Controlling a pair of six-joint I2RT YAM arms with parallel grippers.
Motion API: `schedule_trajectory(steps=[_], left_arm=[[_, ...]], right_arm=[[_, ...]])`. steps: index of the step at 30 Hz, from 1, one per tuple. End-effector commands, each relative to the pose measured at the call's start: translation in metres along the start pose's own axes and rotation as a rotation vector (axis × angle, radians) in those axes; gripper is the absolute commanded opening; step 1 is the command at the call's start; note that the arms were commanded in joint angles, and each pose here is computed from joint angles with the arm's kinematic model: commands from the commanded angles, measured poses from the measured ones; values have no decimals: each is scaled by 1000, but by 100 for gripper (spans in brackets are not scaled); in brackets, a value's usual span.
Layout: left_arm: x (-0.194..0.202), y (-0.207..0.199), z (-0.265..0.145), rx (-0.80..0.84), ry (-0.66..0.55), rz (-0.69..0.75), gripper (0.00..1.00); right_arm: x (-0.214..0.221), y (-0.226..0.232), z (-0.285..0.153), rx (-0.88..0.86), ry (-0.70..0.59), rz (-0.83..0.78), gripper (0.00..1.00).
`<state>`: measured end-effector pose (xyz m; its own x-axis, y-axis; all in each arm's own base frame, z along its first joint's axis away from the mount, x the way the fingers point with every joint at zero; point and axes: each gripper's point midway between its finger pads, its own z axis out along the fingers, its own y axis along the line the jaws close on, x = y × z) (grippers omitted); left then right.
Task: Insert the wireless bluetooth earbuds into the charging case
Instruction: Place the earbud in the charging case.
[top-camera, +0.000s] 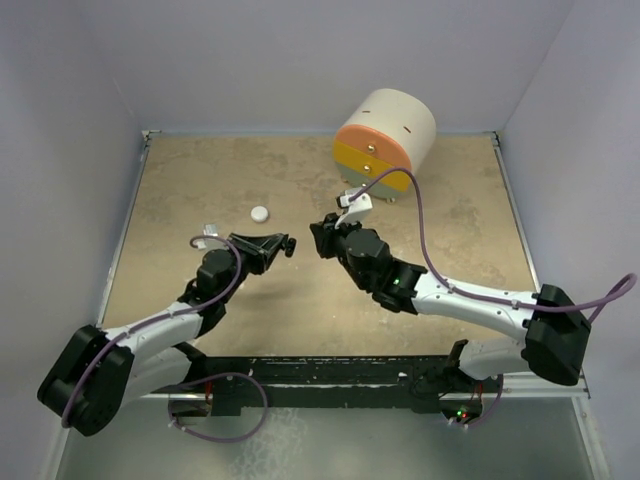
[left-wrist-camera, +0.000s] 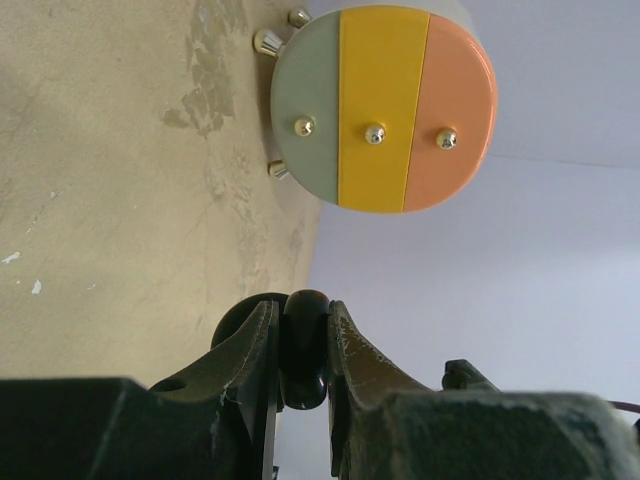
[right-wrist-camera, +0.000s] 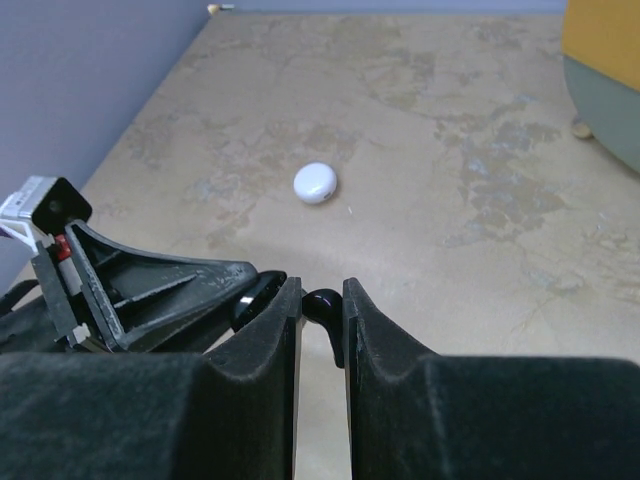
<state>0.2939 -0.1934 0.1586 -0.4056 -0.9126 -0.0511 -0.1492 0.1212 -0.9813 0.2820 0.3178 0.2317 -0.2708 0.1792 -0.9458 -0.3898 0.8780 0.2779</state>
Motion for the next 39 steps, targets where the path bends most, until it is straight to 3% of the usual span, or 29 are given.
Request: schedule_trajectory(steps=[1,8,17,39], left_arm=[[6,-37,1,124,30,-52,0],[13,-51,9,143,50,-92,0],[22,-66,16,176,80,-148,0],[44,-106,12,253,174,-170,0]], right_arm=[[-41,13,1,-74,-177,2,0],[-72,17,-22,-195,-441,4,0],[-80,35,-33,-327,-549,-70,0],[-71,36,-29,-464,-550,-166,0]])
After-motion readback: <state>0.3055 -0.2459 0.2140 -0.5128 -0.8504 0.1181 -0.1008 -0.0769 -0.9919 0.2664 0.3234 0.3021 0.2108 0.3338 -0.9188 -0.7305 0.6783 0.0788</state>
